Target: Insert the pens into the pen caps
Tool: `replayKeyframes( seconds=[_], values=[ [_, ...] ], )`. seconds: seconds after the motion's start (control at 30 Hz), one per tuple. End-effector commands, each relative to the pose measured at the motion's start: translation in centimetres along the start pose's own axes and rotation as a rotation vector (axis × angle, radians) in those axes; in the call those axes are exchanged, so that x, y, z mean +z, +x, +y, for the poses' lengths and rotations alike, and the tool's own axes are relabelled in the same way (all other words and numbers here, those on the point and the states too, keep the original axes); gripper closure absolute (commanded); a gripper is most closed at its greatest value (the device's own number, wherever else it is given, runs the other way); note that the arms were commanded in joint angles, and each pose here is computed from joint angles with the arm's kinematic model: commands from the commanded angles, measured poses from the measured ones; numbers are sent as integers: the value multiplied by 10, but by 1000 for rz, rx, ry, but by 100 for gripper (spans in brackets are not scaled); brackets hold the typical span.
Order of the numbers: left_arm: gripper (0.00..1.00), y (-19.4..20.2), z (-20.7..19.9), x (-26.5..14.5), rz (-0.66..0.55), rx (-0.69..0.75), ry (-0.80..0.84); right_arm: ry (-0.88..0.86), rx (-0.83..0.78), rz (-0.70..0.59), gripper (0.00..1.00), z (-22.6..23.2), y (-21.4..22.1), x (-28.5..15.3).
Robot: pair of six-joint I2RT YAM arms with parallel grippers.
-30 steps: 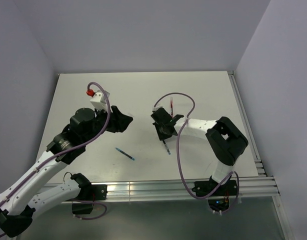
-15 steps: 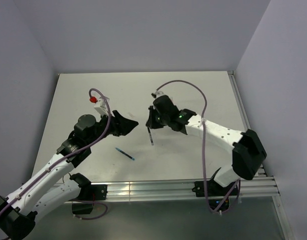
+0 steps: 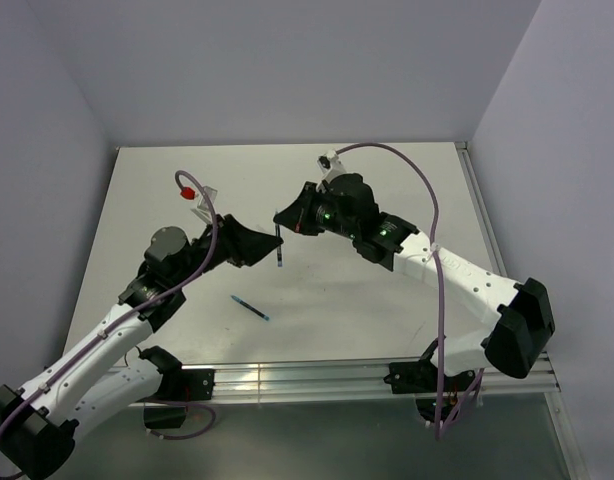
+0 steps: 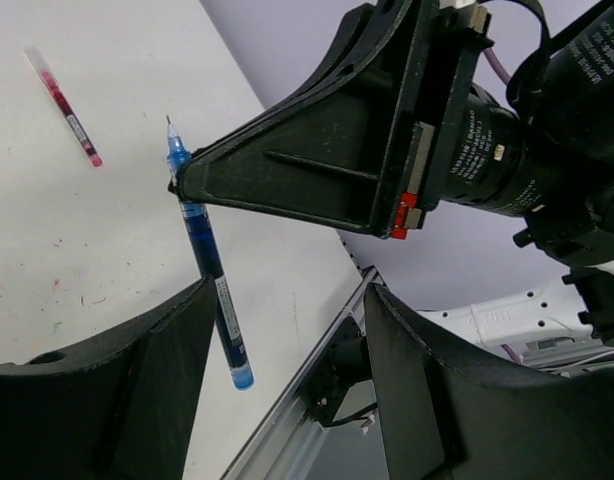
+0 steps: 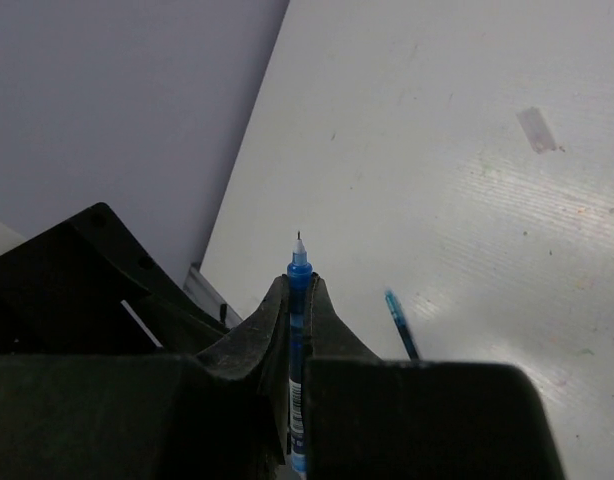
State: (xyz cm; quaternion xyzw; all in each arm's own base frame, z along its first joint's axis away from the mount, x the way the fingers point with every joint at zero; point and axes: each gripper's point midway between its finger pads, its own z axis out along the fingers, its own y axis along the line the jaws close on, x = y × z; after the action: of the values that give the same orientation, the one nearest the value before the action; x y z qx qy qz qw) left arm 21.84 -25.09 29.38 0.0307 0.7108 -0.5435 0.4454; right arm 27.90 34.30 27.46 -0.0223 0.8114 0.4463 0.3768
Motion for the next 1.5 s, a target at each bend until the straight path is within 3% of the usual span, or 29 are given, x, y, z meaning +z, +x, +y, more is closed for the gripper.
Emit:
replayKeyframes(
  seconds=[0.0,0.57,1.03,1.17,1.2,1.27,1.3,1.47],
  values=[
    [34,-3,-10,4,-5,-8,60,-108,42,-93,100,31,-26,-17],
    [36,-2,-10,16,14,-22,83,-206,68,-120,100,50,-29,-25],
    [49,-5,-16,15,16,-11,102,-241,48,-96,100,62,-20,-13],
    [56,-5,-16,16,19,-5,98,-238,48,-96,100,61,-17,-11],
    [63,-4,-16,16,23,-2,97,-236,48,-102,100,61,-19,-12],
    [67,-3,-16,15,26,-3,102,-227,44,-107,100,58,-18,-12],
    [76,-2,-16,15,30,-4,101,-227,42,-109,100,58,-18,-12],
    [86,0,-14,14,37,-2,96,-217,41,-116,100,56,-19,-10]
  ],
)
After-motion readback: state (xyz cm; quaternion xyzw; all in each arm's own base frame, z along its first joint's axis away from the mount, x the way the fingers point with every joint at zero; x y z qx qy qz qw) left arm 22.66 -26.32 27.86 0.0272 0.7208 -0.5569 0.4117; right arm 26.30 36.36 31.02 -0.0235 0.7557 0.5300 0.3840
